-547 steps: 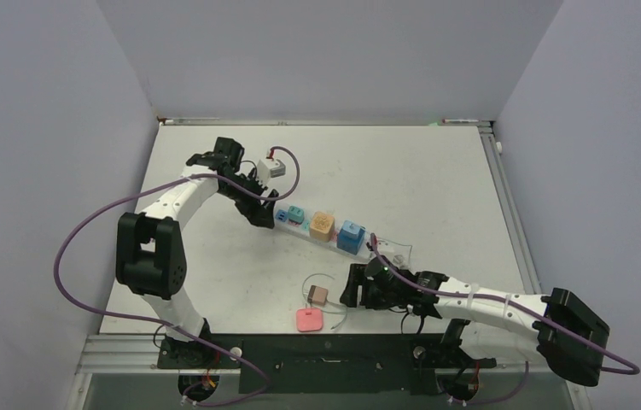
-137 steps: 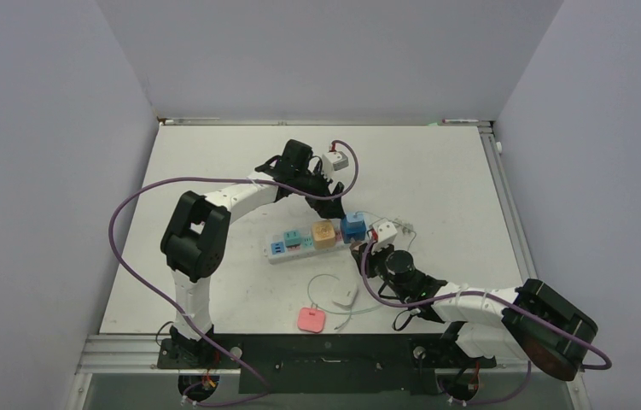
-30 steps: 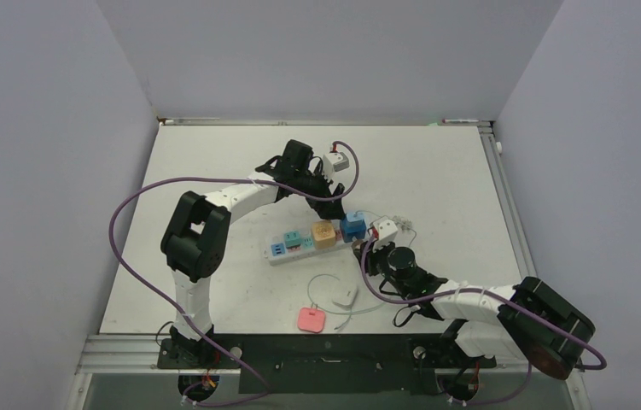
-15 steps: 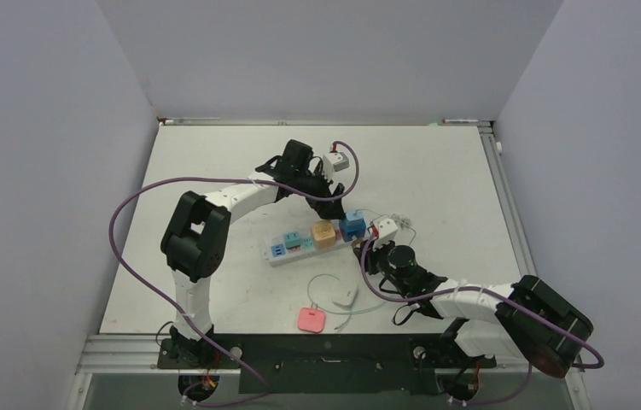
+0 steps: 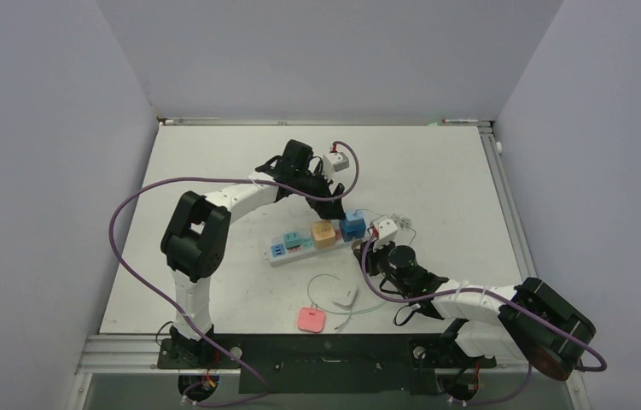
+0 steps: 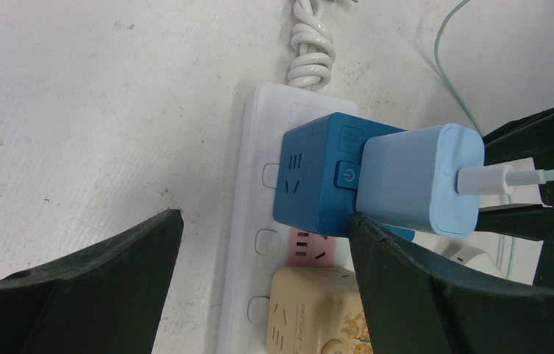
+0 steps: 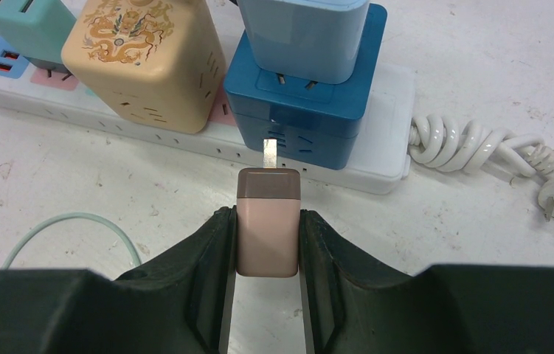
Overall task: Insert the plug
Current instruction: Insert the plug into the socket.
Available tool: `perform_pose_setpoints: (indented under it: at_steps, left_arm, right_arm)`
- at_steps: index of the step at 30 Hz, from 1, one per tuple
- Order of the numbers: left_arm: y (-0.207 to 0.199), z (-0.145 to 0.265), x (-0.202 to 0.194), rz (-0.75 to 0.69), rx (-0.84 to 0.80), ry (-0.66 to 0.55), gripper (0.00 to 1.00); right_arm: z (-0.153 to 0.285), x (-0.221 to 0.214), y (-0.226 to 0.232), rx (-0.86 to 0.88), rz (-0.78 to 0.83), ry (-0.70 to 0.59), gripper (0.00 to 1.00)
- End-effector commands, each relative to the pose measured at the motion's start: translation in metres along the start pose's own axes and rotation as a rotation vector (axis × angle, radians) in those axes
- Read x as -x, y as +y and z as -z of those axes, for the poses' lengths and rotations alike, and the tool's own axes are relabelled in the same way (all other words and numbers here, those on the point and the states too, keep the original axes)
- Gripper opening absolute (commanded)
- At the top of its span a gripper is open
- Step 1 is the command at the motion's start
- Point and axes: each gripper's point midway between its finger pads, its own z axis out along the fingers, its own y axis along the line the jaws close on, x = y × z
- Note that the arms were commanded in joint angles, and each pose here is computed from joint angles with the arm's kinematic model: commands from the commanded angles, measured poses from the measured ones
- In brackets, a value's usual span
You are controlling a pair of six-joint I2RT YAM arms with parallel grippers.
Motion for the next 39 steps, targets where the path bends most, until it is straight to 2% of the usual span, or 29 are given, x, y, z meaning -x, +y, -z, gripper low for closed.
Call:
perform_pose_setpoints:
  at_steps: [1,39]
  left_arm:
    - [-0.001,0.0,0.004,-0.003,0.0,-0.002,0.8]
    - [-0.002,-0.001,0.001,0.01,-0.01,0.004,0.79]
  right_arm:
    - [-0.003,0.017,0.0,0.007,-0.014,-0.06,0.05]
    - [-0.005,0.031,0.0,0.024,0.002,-0.09,0.05]
